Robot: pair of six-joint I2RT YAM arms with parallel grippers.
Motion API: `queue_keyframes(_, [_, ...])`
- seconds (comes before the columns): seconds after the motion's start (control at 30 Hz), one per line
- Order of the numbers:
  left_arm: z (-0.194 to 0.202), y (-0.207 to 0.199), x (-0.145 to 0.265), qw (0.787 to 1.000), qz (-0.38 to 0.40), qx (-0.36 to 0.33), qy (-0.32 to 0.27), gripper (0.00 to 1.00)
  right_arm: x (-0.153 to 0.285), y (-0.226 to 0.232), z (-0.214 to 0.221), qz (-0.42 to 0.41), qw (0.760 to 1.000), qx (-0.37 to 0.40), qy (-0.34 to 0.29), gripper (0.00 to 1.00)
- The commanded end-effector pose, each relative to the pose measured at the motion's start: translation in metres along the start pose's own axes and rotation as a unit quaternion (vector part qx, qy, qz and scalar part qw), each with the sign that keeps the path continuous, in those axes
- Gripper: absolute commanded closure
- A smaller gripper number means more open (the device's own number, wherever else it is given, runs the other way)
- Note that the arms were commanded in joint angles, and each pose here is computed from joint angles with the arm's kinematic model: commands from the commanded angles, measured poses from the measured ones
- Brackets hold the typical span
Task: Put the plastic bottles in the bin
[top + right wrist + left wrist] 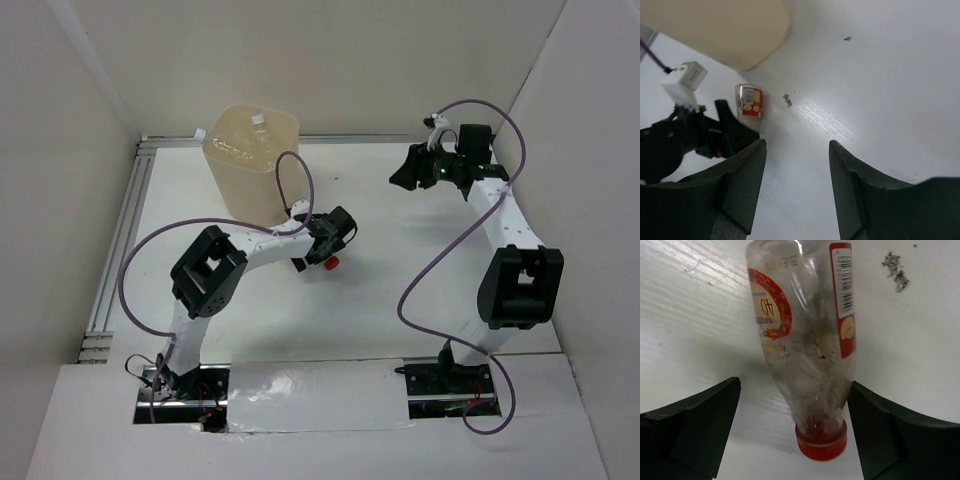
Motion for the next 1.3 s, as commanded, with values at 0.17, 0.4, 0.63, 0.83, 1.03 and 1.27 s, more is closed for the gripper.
queue_keyframes(0.17, [-0.006, 0.004, -0.022, 0.998, -0.025, -0.053, -0.02, 0.17, 0.034, 0.027, -0.02, -0.029, 0.997, 0.039, -0.059, 0.39])
queue_keyframes(0.4, [-0.007, -0.045, 0.061, 0.961, 0.173, -0.209, -0.046, 0.97, 0.04, 0.028, -0.006, -0.039, 0.997, 0.045, -0.043, 0.58])
queue_keyframes(0.63, [-0.095, -0.081, 0.212, 0.863, 0.392, -0.276, -0.16, 1.0, 0.04, 0.027, 0.033, -0.029, 0.997, 0.067, -0.003, 1.0])
queue_keyframes(0.83, [-0.243, -0.078, 0.228, 0.891, 0.359, -0.113, -0.253, 1.0, 0.038, 0.021, 0.063, -0.014, 0.996, 0.075, 0.039, 0.94])
queue_keyframes(1.03, [-0.315, -0.055, 0.189, 0.911, 0.314, -0.036, -0.264, 0.99, 0.04, 0.022, 0.072, -0.01, 0.996, 0.075, 0.054, 0.81])
queue_keyframes(1.27, [-0.324, -0.044, 0.144, 0.936, 0.264, -0.03, -0.232, 0.8, 0.039, 0.022, 0.071, -0.009, 0.996, 0.074, 0.052, 0.67])
Point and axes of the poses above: each gripper's point midway between its finger pads, its own x axis back along the fingers, its own y axis along the line the jaws close on, z = x × y, the point moved 7 cm from there along x, back along the fingers, and after that the axes turned 6 degrees about x, right-handed, at the moved point
